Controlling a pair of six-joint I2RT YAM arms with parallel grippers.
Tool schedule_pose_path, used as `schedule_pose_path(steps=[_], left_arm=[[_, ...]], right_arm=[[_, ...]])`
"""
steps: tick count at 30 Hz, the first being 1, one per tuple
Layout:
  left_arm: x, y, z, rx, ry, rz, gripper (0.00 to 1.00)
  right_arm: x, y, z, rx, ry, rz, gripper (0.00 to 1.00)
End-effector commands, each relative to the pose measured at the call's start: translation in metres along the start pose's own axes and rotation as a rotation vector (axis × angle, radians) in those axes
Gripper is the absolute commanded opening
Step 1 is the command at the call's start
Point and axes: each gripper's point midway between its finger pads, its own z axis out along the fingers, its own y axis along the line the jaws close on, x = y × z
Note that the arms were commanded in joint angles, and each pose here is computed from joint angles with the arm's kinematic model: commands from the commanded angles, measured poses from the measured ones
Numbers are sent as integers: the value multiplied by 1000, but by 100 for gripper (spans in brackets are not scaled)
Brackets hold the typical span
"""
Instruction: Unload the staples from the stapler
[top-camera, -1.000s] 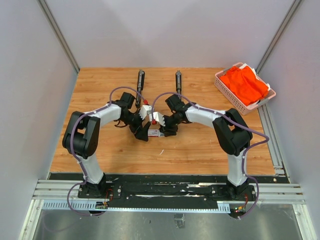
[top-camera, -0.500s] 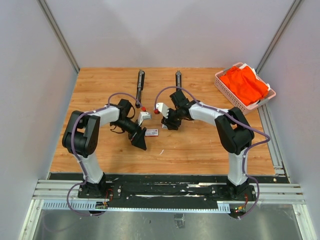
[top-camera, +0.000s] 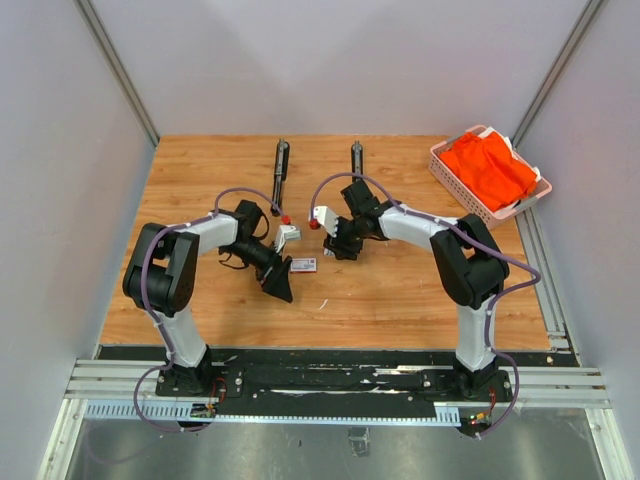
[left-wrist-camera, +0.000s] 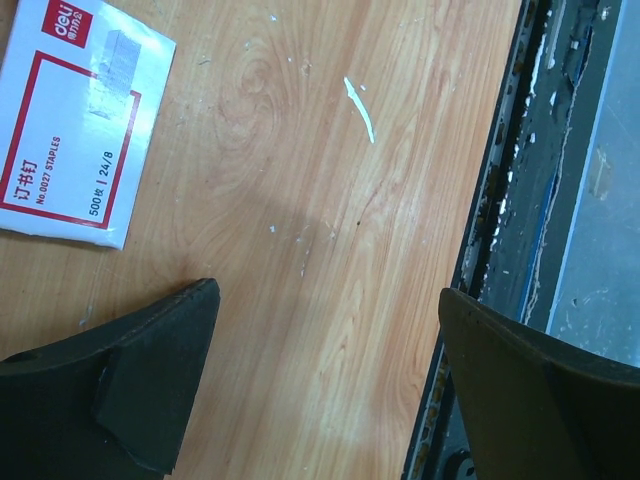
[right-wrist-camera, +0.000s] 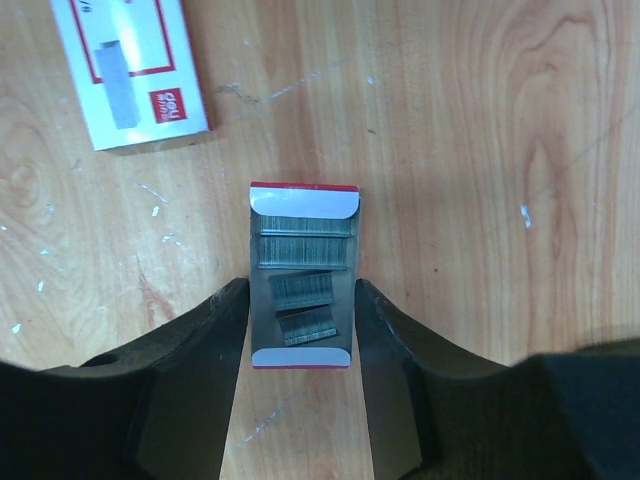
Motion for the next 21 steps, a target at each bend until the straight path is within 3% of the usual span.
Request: schedule_pose_path(steps=[1, 14, 21], left_arm=[[3, 13, -5, -62, -7, -45, 98], [-24, 37, -18, -116, -152, -221, 98], [-49, 64, -26, -274, -285, -341, 98]], right_arm=[[19, 32, 5, -132, 11, -16, 49], [12, 49, -7, -151, -32, -53, 49], [16, 54, -1, -157, -26, -59, 49]])
